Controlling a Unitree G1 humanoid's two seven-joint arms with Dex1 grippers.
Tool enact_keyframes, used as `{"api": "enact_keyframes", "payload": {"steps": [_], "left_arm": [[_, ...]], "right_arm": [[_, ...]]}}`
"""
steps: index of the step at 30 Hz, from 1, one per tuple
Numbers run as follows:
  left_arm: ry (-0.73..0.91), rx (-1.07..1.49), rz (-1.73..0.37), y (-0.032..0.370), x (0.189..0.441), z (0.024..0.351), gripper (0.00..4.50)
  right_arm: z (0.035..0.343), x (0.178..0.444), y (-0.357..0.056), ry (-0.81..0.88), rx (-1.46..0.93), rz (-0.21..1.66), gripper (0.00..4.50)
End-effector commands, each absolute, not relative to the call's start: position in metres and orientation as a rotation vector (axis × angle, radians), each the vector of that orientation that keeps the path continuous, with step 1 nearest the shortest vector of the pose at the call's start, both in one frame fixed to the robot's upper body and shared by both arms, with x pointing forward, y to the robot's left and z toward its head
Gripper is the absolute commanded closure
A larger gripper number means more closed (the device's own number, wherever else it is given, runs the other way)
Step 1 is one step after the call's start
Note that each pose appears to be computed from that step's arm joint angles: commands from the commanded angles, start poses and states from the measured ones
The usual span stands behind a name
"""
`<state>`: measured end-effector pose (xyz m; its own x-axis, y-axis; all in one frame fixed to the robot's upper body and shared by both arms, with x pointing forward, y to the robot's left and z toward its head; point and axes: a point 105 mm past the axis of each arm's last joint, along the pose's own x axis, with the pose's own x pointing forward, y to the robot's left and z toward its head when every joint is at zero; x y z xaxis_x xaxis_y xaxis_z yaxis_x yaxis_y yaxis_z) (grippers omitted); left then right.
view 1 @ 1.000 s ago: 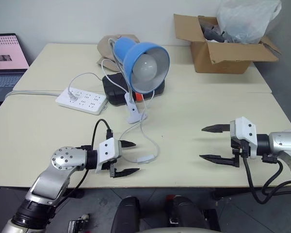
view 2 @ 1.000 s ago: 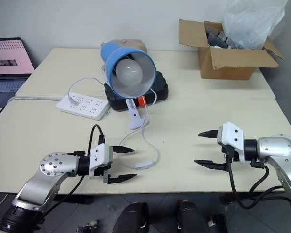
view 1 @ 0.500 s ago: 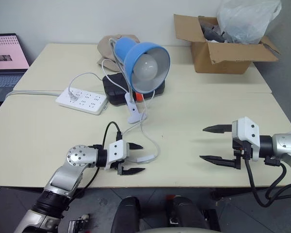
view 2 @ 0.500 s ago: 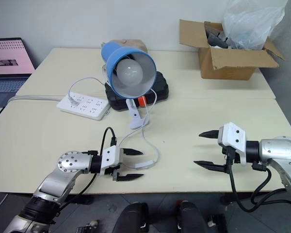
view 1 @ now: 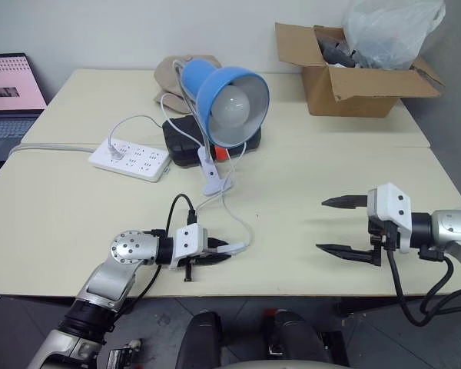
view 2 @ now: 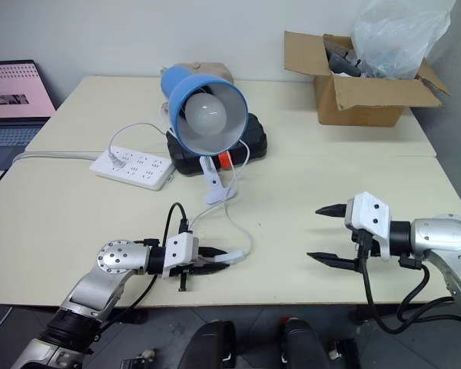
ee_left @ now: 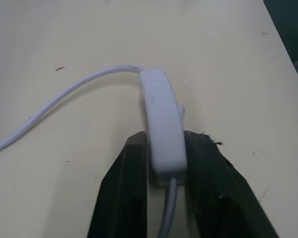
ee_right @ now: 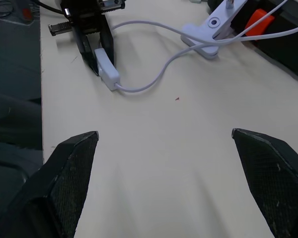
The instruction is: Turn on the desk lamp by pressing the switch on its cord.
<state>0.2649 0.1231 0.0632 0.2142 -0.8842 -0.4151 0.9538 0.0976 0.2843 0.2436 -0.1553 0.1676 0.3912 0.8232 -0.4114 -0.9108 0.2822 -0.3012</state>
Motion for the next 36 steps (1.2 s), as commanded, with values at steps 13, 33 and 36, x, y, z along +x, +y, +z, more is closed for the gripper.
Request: {"api": "enact_keyframes", "payload": {"steps": [13,33,36], "left_arm": [[0.013,0.464,-1.430,0.101,0.288,0.129,4.07],[-0.004,0.488,-1.451,0.093,0.291,0.136,4.07],[-0.005,0.490,-1.451,0.092,0.291,0.135,4.07]], "right_arm": [[0.179,0.264,-0.080,0.097,-0.424,1.265,0.00],[0.162,0.280,-0.039,0.134,-0.492,1.393,0.00],[0.160,0.281,-0.038,0.129,-0.518,1.393,0.00]]}}
